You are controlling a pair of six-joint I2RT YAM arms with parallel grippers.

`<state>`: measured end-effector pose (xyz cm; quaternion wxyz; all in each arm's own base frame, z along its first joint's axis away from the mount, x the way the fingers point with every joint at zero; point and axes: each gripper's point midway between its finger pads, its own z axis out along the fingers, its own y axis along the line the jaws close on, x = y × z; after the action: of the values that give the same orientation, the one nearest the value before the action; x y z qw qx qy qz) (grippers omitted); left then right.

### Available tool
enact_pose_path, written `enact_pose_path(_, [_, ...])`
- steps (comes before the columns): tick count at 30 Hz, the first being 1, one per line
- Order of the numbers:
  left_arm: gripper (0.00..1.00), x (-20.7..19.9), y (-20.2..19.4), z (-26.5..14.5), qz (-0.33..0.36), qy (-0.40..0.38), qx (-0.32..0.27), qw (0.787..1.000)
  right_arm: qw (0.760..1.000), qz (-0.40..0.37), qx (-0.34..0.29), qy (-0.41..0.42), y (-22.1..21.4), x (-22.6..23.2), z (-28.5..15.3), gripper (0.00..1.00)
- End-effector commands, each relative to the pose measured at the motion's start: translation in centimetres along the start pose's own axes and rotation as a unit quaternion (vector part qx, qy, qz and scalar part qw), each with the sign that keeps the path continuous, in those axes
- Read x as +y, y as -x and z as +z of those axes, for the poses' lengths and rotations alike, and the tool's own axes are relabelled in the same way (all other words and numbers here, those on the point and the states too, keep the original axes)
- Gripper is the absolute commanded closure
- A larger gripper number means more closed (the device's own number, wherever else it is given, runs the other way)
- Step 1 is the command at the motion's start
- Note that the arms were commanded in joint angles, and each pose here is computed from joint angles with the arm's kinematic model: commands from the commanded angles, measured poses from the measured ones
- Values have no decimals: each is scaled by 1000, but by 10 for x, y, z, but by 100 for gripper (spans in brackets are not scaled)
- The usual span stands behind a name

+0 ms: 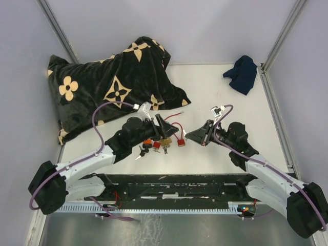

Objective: Unlock with the key
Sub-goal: Pick up the key from the center of the board.

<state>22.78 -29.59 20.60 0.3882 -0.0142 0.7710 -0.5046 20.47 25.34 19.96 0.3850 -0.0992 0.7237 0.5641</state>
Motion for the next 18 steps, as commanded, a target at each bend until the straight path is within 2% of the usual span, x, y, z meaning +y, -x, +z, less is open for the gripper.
enact_pose_path(1, [15,34,-27,9,54,116,75,989,998,-27,-26,-53,3,-23,-12,98])
enact_pose_path(9, [12,69,-52,33,94,271,156,945,984,-40,-69,-160,1,-67,-34,98])
enact_pose_path(15, [17,91,-64,50,131,384,208,890,956,-47,-91,-274,0,-103,-64,99])
enact_pose_path(18, [21,99,-71,56,132,413,227,872,948,-42,-97,-300,-2,-111,-73,99])
